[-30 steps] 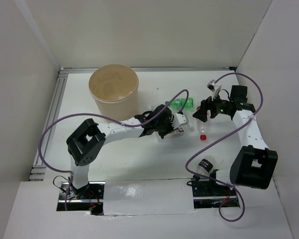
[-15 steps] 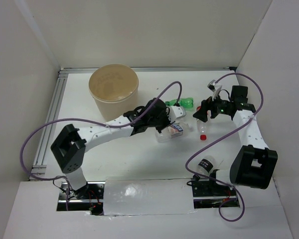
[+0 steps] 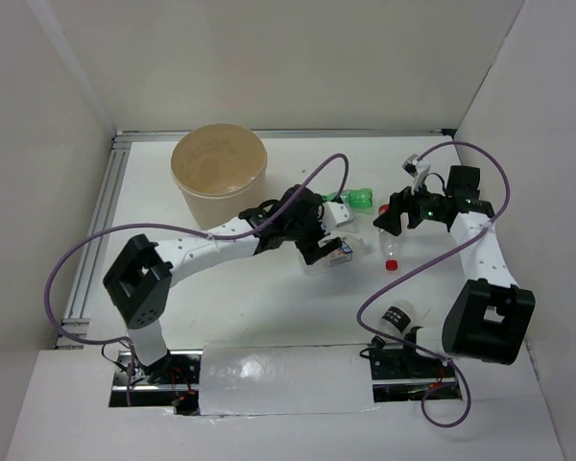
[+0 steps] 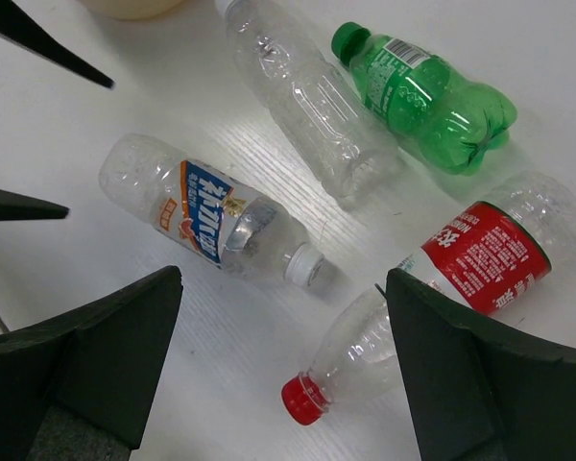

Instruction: Put the plastic bottles in the bin

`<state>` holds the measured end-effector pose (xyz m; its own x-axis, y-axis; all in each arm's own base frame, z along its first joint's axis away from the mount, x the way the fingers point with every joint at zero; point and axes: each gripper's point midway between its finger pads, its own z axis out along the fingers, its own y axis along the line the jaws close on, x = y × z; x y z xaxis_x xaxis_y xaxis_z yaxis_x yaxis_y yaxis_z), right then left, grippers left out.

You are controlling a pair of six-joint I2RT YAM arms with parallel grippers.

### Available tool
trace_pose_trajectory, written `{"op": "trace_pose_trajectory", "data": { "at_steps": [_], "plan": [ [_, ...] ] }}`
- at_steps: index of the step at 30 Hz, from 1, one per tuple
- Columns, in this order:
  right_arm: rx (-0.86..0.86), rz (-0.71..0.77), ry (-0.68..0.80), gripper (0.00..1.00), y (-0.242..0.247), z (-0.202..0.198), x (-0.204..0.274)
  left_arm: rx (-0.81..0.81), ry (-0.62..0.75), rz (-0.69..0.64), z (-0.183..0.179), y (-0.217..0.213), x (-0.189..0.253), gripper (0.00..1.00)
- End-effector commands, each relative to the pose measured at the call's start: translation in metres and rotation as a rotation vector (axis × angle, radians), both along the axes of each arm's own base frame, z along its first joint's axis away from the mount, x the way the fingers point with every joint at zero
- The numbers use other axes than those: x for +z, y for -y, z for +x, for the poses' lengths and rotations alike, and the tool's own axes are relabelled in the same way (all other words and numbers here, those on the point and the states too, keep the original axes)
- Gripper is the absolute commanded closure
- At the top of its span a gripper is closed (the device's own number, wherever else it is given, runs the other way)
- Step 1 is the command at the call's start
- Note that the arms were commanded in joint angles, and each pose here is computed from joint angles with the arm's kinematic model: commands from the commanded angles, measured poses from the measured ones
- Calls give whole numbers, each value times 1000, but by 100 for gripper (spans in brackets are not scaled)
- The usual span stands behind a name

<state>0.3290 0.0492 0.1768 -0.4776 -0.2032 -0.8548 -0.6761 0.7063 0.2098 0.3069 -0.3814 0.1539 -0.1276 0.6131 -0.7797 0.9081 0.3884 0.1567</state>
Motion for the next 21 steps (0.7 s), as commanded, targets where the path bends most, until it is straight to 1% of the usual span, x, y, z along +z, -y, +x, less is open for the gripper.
{"op": "trace_pose_trajectory", "data": {
  "at_steps": [1,5,9,11,13,14,15,16,17,18,19,20,21],
  "plan": [
    [11,8,34,6,2,-1,4,-51,-28,15,-8,7,-17,1],
    [11,10,25,6,1,-3,3,-54,-68,39,-6,14,-47,1],
    [11,13,16,6,1,-4,0,-73,-122,102,-13,20,-87,1],
    [15,8,23,6,1,-4,0,-42,-124,110,-8,21,-98,1],
    [9,2,10,6,2,-6,-5,-25,-133,119,-7,20,-107,4],
    [-7,-9,18,6,6,-5,-3,-25,-133,119,-7,20,-107,12],
    [-7,-8,17,6,6,-6,-6,-19,-131,106,-5,23,-102,30],
    [-7,-8,17,6,6,-6,-6,-19,-131,106,-5,23,-102,31],
    [-32,-12,33,6,11,-2,-1,-19,-128,103,-6,22,-96,45],
    [-40,-3,25,6,11,-3,-3,4,-121,92,-3,21,-88,87],
    [-72,-4,24,6,16,-1,-4,18,-111,76,-2,21,-79,100],
    [-90,-9,57,9,18,4,3,35,-78,39,1,21,-55,100],
    [-139,8,35,10,26,5,1,49,-60,16,2,20,-40,100]
  ]
}}
